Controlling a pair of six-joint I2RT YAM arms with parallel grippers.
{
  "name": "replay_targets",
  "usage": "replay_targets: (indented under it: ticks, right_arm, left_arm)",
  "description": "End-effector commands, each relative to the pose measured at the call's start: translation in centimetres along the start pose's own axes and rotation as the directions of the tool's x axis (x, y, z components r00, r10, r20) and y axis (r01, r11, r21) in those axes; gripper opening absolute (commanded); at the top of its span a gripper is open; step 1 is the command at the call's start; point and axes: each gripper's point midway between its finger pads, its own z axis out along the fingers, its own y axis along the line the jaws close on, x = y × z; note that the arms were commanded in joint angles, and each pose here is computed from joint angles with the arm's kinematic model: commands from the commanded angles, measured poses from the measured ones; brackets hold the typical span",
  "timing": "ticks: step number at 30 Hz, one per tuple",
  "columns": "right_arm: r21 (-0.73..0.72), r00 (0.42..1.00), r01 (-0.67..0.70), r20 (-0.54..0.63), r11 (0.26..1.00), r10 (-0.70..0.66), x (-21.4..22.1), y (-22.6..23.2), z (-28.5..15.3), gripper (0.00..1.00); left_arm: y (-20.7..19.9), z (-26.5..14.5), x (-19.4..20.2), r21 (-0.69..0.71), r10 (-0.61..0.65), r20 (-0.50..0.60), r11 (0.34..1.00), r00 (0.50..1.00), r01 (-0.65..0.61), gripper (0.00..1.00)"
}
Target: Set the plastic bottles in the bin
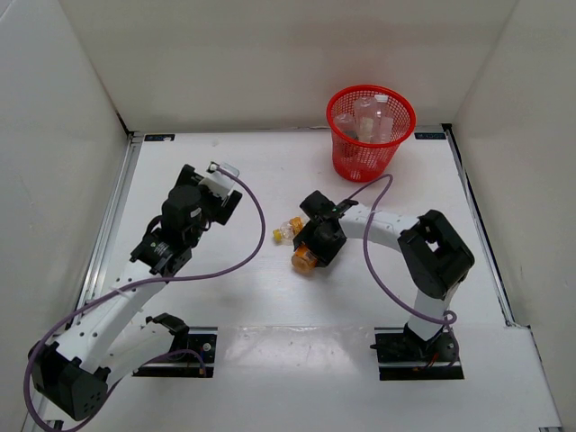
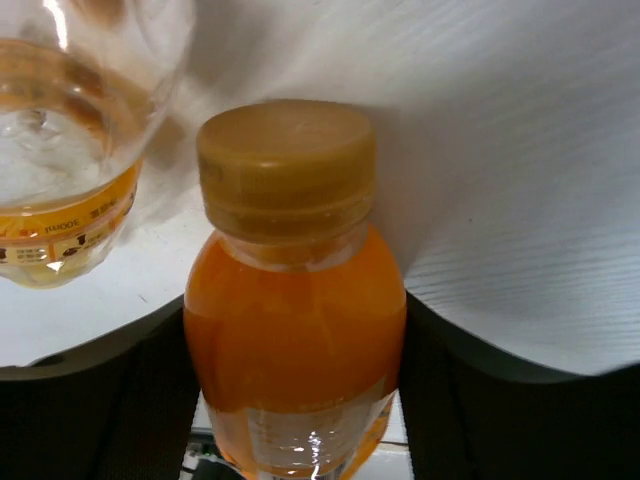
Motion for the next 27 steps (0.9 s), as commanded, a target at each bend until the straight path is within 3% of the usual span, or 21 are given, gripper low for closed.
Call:
replay_targets:
  ticks: [1,2,8,9,10,11,13,15,16,17,19,21,25,27]
  right_arm:
    - [-0.015,0.999,-0.031,0.017,0.999,0.031,-0.1,0.0,-0.5,0.61]
    - [0.007,0.999,-0.032,0.032,0.999,0.032,-0.2,-1.1,-0.4,0.5]
    - [0.017,0.988,0.068,0.141,0.998,-0.069,-0.9,-3.5,-5.3,0.1]
    - [0.017,0.981,0.086,0.172,0.996,-0.088,-1.1,-3.8,-6.3,0.1]
    - [-0.03,0.95,0.119,0.293,0.993,-0.105,-2.5,-3.2,-9.0,0.1]
    - [-0.054,0.918,0.161,0.375,0.985,-0.129,-3.5,-2.6,-10.8,0.1]
    - [-0.067,0.797,0.297,0.567,0.952,-0.209,-6.2,-0.6,-16.0,0.1]
    - [-0.079,0.657,0.322,0.736,0.943,-0.162,-10.2,0.5,-21.8,0.07]
    - [0.013,0.542,0.384,0.806,0.923,-0.237,-12.6,0.6,-24.2,0.07]
    - [-0.048,0.47,0.365,0.872,0.93,-0.14,-16.0,2.4,-28.0,0.07]
    - [0.034,0.357,0.364,0.918,0.931,-0.173,-20.9,2.5,-30.8,0.07]
    - [-0.005,0.27,0.354,0.958,0.935,-0.096,-24.4,4.3,-34.8,0.07]
    - [0.127,0.204,0.275,0.961,0.953,-0.186,-33.5,7.0,-34.8,0.08]
    - [0.156,0.193,0.269,0.958,0.95,-0.212,-35.8,8.4,-34.8,0.08]
  left_arm:
    - [0.6,-0.6,-0.1,-0.018,-0.015,0.014,1.0,1.0,0.015,1.0]
    - [0.1,-0.5,0.4,-0.002,-0.009,0.002,1.0,1.0,0.009,1.0]
    - [-2.1,-0.4,1.3,0.109,0.04,0.003,0.993,0.999,-0.041,1.0]
    - [-2.9,-0.2,2.3,0.151,0.088,-0.015,0.985,0.996,-0.085,1.0]
    - [-4.1,0.1,3.3,0.206,0.119,-0.032,0.972,0.992,-0.11,1.0]
    - [-4.6,0.1,3.6,0.223,0.14,-0.04,0.966,0.989,-0.128,1.0]
    - [-6.5,0.5,4.9,0.293,0.19,-0.06,0.942,0.98,-0.165,1.0]
    - [-8.1,0.8,5.2,0.354,0.226,-0.046,0.914,0.973,-0.196,1.0]
    - [-9.3,1.2,5.7,0.399,0.271,-0.041,0.887,0.962,-0.233,1.0]
    - [-9.9,1.4,5.3,0.422,0.285,-0.024,0.872,0.958,-0.249,1.0]
    - [-11.6,1.8,4.0,0.481,0.311,0.032,0.829,0.95,-0.287,1.0]
    - [-13.6,2.7,4.3,0.547,0.331,0.04,0.782,0.943,-0.298,1.0]
    - [-16.3,4.7,3.1,0.623,0.333,0.065,0.723,0.941,-0.299,1.0]
    - [-17.4,5.9,2.0,0.653,0.323,0.091,0.695,0.942,-0.301,1.0]
